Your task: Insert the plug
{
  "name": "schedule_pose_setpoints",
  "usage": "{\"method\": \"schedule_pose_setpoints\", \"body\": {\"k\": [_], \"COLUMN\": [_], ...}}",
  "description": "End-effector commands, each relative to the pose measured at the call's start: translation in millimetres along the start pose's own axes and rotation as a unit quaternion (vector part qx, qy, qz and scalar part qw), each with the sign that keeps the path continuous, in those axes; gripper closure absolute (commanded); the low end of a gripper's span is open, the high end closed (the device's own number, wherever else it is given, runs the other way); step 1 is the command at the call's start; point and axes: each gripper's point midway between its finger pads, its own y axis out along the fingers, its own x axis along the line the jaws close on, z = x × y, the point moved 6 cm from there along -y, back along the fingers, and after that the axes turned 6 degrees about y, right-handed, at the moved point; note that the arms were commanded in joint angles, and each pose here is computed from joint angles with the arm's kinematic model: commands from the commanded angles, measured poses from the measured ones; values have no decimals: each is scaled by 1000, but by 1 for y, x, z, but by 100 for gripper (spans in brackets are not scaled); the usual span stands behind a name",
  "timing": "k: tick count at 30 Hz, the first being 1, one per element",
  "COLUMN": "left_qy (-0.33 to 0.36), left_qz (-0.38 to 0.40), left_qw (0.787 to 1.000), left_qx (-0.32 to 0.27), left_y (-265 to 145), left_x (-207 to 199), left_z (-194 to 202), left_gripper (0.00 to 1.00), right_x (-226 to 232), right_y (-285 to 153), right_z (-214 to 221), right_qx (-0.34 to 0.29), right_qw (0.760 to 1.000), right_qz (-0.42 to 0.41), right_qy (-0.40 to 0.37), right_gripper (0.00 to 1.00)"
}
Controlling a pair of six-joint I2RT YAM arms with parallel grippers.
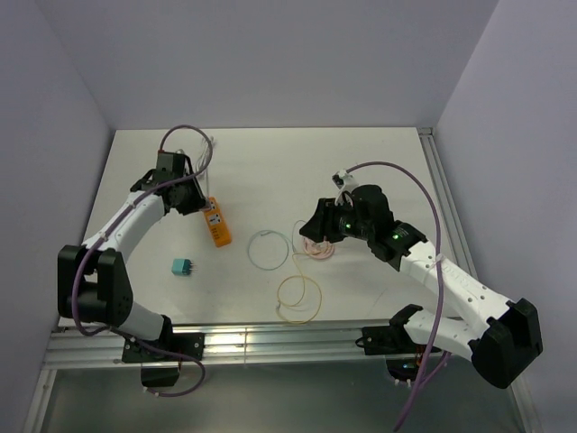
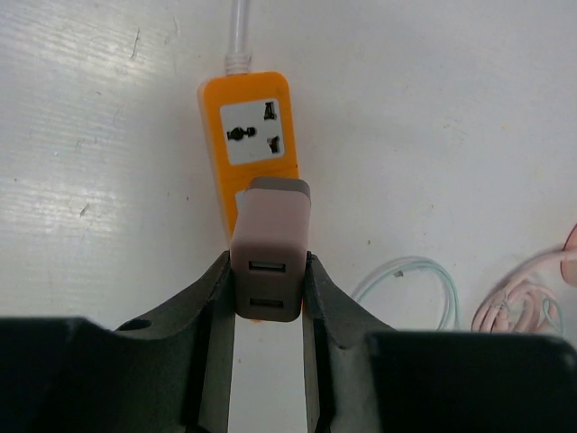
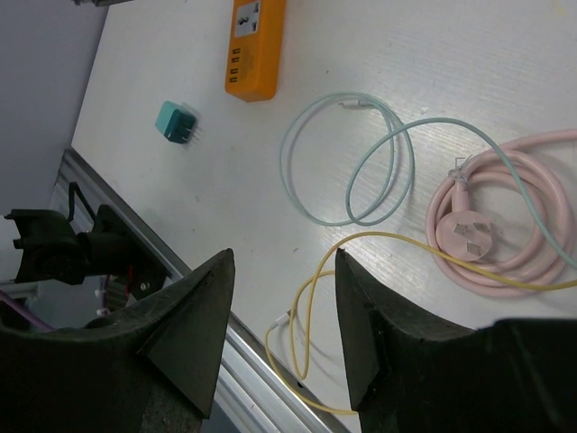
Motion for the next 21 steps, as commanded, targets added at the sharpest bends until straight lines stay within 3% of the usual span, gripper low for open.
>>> {"method": "schedule_pose_setpoints", "body": {"k": [1, 21], "left_qy": [3, 19], "left_qz": [3, -26], "left_qw": [1000, 999], "left_qx": [-23, 24], "left_y": [11, 51], "left_x": [-8, -5], "left_z": [-22, -26], "left_gripper": [100, 100], "right_x": [8, 4], "right_y": [-6, -1], "right_z": [-7, -6], "right_qx": [-21, -15], "right_qw": [999, 1000], "right_qz": [-23, -16], "right_qy": [-19, -19], "right_gripper": [44, 45]}}
